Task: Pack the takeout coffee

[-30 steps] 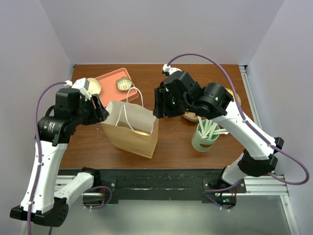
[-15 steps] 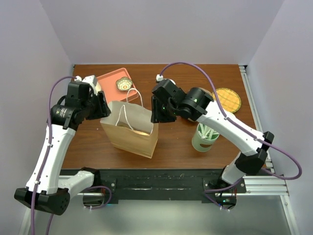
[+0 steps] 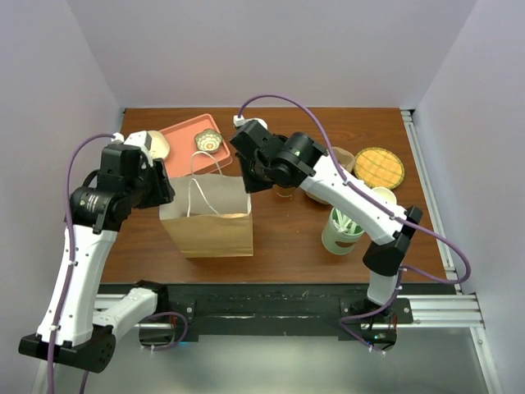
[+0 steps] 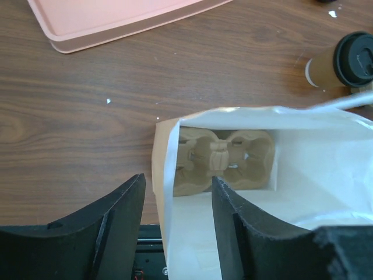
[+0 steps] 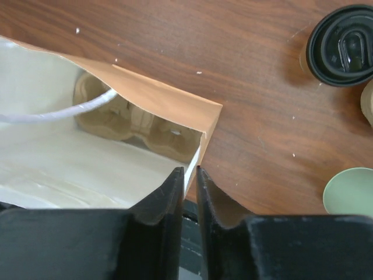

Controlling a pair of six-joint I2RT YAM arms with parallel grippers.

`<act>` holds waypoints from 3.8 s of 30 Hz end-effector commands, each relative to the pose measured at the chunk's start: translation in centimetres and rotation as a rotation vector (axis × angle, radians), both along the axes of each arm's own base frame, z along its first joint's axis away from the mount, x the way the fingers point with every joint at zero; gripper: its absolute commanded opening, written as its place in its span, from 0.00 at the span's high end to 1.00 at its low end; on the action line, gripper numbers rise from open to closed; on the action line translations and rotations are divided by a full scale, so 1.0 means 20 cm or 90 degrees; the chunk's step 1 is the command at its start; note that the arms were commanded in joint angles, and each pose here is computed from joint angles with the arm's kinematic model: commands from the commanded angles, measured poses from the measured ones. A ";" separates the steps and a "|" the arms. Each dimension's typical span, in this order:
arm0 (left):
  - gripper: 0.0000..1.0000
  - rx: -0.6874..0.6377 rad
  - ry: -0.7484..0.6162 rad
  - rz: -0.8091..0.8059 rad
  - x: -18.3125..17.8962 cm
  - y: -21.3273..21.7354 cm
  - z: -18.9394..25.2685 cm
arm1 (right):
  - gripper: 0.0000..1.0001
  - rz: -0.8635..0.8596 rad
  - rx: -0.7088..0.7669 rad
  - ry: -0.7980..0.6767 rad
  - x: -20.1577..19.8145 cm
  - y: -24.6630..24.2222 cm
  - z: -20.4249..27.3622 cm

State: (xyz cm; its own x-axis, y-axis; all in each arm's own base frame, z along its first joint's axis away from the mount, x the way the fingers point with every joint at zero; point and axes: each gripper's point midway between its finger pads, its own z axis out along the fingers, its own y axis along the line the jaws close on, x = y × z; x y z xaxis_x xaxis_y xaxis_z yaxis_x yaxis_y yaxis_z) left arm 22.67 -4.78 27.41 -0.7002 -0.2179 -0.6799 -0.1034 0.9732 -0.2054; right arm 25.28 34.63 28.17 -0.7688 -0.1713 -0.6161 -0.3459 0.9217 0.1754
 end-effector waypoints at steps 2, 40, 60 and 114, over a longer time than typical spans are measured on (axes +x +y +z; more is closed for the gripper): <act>0.46 0.028 0.006 0.035 0.04 0.05 0.02 | 0.68 -0.002 -0.010 -0.034 0.00 -0.07 0.10; 0.44 -0.047 0.001 0.021 0.04 -0.05 0.13 | 0.47 -0.015 0.040 -0.048 -0.04 -0.16 0.26; 1.00 -0.060 -0.032 -0.066 0.19 -0.16 0.05 | 0.44 0.258 0.183 -0.220 -0.11 0.06 0.65; 0.46 -0.215 0.082 -0.100 -0.41 -0.27 -0.06 | 0.97 0.641 0.189 -0.178 -0.83 0.24 0.10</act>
State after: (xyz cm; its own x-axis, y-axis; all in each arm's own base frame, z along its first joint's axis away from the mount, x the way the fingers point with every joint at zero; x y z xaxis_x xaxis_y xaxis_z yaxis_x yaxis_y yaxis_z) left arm 17.14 -9.07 25.74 -0.7732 -0.3083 -0.5542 -0.0272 0.8892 -0.4567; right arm 10.12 39.66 29.48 -0.2032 -0.4942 -0.8453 -0.9757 0.1750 0.1322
